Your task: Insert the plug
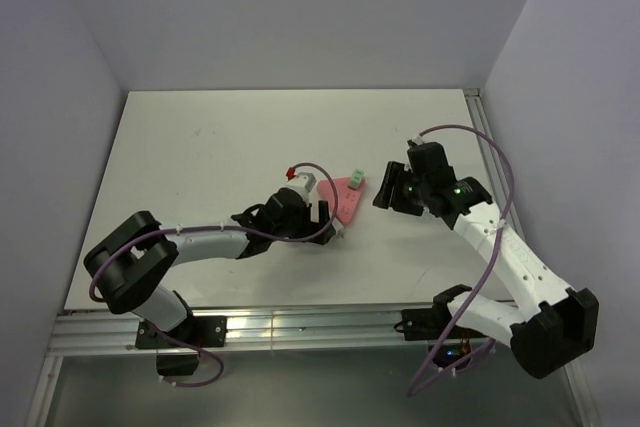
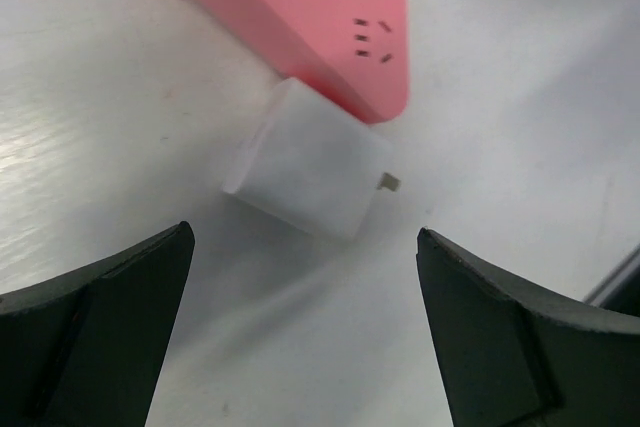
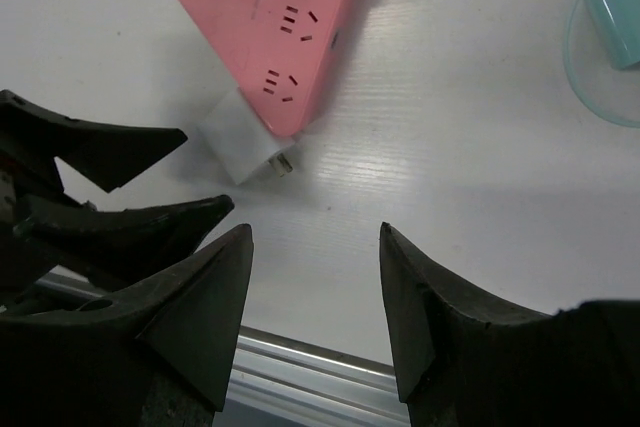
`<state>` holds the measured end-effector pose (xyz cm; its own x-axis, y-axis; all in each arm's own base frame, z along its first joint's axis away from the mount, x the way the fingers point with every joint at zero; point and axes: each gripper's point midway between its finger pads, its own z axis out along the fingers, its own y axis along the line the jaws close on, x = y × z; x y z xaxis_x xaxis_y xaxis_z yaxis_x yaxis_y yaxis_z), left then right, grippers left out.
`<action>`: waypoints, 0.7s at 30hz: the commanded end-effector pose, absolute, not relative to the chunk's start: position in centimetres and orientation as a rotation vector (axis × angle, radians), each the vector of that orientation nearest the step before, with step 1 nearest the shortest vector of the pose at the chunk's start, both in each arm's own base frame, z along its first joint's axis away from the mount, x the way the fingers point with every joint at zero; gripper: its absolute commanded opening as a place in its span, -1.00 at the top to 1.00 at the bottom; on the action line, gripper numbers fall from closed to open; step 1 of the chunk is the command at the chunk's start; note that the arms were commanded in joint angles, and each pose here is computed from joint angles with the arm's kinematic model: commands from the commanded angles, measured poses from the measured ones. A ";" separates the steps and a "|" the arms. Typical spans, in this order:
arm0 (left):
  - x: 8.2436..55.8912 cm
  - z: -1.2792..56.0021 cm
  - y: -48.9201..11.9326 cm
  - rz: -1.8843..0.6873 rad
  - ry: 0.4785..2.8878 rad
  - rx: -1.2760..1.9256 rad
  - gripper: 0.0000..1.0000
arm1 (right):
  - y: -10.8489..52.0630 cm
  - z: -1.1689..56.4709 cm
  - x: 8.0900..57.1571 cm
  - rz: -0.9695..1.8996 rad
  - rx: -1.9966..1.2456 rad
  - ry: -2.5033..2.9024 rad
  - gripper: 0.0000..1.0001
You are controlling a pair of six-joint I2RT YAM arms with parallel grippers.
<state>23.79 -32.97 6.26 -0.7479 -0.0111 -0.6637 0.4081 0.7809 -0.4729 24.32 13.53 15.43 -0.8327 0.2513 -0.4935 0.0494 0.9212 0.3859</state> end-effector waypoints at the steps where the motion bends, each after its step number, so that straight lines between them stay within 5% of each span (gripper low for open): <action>1: 25.3 6.2 -31.4 -0.673 2.232 0.310 -0.99 | 14.0 17.6 24.2 0.559 0.169 2.427 -0.21; 17: 24.3 7.8 -33.7 -0.731 2.046 0.673 -0.97 | 14.0 17.5 23.0 0.604 0.146 2.397 -0.20; 21: 24.6 7.1 -34.2 -0.722 2.057 0.701 -0.82 | 14.1 17.6 22.9 0.612 0.140 2.398 -0.19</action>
